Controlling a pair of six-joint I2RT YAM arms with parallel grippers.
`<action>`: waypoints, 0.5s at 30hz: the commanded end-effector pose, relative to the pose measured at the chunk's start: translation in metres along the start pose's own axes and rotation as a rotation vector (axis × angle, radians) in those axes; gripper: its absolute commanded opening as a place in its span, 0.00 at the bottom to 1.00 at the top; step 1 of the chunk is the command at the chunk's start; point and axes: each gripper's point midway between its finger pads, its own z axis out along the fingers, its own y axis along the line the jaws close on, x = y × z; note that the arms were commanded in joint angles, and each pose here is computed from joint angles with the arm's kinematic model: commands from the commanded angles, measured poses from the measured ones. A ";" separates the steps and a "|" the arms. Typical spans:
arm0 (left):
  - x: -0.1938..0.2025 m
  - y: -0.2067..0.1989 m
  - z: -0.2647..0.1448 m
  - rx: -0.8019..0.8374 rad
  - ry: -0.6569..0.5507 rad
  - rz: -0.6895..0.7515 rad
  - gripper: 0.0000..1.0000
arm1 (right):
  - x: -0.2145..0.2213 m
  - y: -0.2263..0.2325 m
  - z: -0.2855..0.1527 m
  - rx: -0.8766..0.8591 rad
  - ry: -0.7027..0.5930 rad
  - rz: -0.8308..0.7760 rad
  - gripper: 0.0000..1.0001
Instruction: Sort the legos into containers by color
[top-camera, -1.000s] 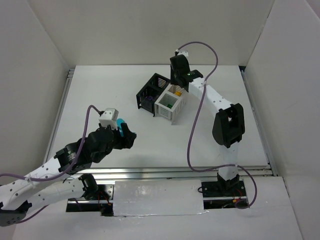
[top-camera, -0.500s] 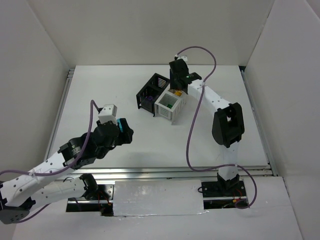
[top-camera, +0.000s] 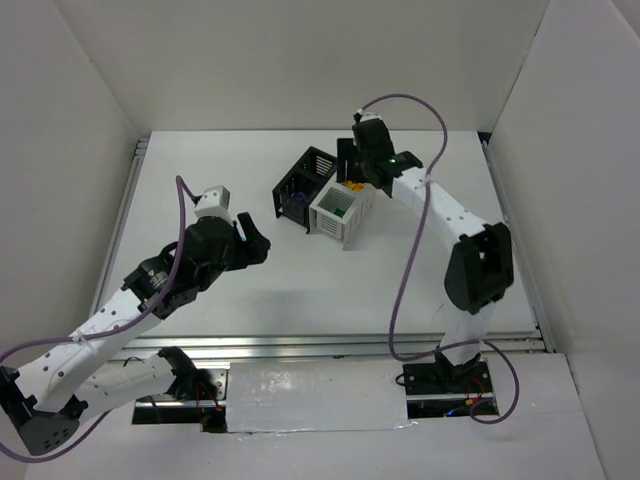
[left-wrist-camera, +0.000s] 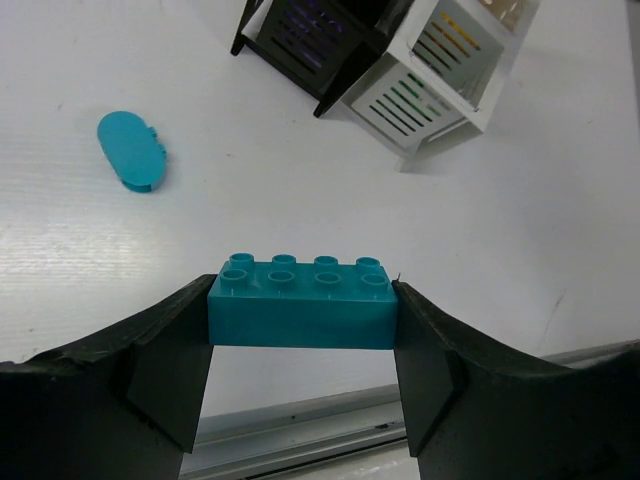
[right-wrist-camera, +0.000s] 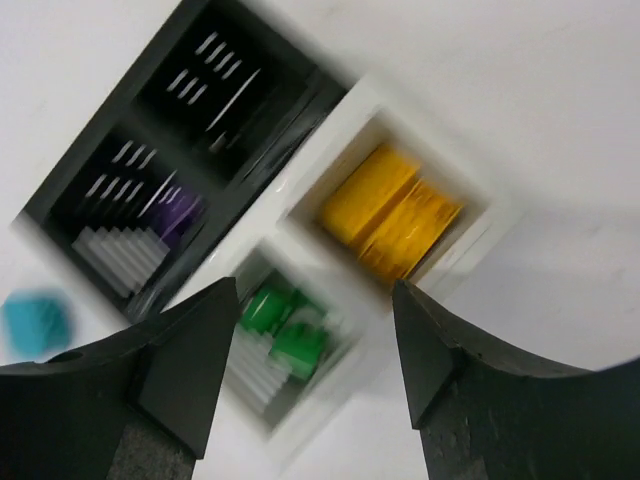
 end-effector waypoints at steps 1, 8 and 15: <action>-0.027 -0.036 -0.005 0.193 -0.015 -0.050 0.00 | -0.008 0.059 -0.075 -0.434 -0.031 -0.026 0.70; -0.044 -0.079 -0.032 0.492 0.082 -0.201 0.00 | 0.049 0.109 -0.237 -1.160 -0.298 -0.310 0.72; -0.041 -0.117 -0.047 0.760 0.261 -0.500 0.00 | 0.069 0.131 -0.300 -1.286 -0.464 -0.401 0.73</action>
